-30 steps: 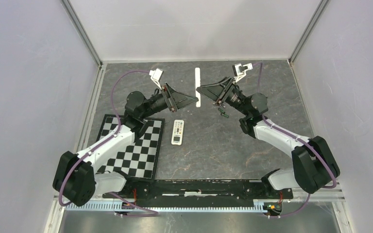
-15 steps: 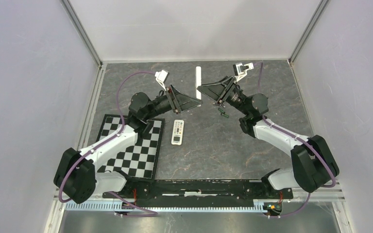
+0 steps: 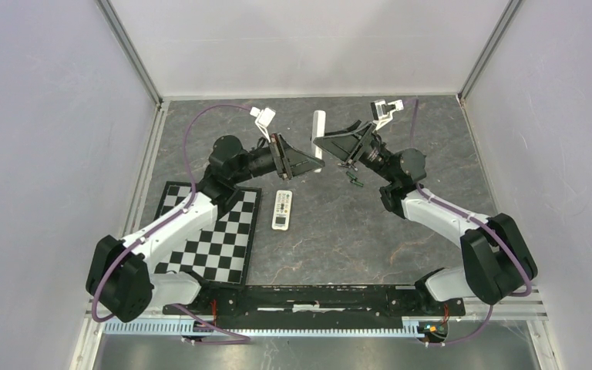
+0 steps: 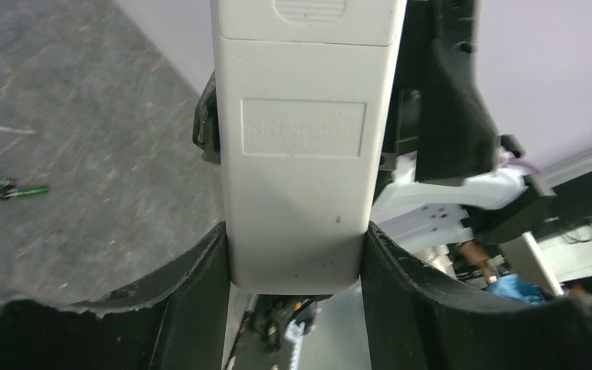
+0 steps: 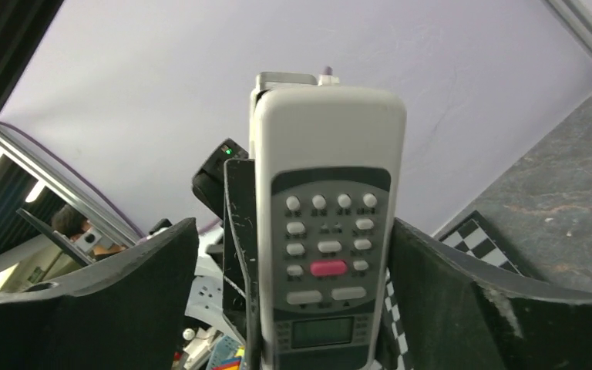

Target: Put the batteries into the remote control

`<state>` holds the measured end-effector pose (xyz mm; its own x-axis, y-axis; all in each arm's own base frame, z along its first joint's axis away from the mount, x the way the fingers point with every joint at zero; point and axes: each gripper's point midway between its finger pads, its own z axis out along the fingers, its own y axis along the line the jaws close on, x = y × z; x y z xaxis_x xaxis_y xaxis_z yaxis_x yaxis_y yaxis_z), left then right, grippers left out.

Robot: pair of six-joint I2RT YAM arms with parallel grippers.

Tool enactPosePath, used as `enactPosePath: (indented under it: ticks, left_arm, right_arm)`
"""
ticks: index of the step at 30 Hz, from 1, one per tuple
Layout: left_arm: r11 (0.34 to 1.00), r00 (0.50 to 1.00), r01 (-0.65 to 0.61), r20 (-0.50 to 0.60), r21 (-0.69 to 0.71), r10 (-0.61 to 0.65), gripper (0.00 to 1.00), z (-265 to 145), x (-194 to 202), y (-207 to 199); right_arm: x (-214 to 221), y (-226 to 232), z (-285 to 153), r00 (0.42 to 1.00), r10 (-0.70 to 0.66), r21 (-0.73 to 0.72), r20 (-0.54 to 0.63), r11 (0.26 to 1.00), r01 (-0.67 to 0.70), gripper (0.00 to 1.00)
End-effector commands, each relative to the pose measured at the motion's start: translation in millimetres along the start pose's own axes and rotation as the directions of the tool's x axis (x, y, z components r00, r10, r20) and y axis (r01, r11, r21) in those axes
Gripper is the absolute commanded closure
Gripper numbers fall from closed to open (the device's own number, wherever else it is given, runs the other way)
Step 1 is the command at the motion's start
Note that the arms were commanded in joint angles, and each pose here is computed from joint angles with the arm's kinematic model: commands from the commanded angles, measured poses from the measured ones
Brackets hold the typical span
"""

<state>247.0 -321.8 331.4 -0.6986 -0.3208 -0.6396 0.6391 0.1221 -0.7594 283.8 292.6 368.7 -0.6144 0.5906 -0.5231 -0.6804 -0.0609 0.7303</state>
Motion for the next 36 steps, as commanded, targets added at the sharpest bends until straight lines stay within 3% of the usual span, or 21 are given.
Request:
enactPosePath:
  ticks: [1,5,7,13,21,29,36]
  left_arm:
    - [0.960,0.975,-0.206,-0.129,-0.188,0.184,0.80,-13.7,13.5,36.5]
    - [0.890,0.949,-0.299,-0.210,-0.345,0.237,0.81,-35.1,20.3,66.0]
    - [0.847,0.932,-0.346,-0.254,-0.403,0.260,0.82,-47.3,18.9,70.9]
    - [0.782,0.888,-0.443,-0.330,-0.438,0.319,0.83,-66.1,15.7,69.6]
    - [0.703,0.812,-0.572,-0.407,-0.421,0.417,0.95,-71.4,6.6,63.7]
    - [0.678,0.762,-0.640,-0.418,-0.363,0.495,0.91,-67.4,3.3,53.0]
    - [0.654,0.751,-0.655,-0.422,-0.378,0.509,0.89,-68.6,4.9,59.2]
  right_arm:
    - [-6.4,5.4,-12.2,0.994,-0.104,-0.027,0.009,0.994,0.105,0.03]
    - [-0.2,-18.4,-27.1,0.990,-0.129,0.065,-0.050,0.989,0.132,0.02]
    - [4.8,-43.3,-33.0,0.976,-0.178,0.191,-0.125,0.961,0.200,0.02]
    - [-12.9,-74.1,-54.3,0.884,-0.365,0.422,-0.293,0.780,0.462,0.02]
    - [-17.1,-71.6,-37.7,0.887,-0.347,0.415,-0.304,0.790,0.451,0.02]
    - [-6.9,-52.3,-4.8,0.864,-0.380,0.362,-0.330,0.795,0.487,0.02]
    - [-0.7,-48.7,6.5,0.876,-0.361,0.367,-0.321,0.805,0.466,0.02]
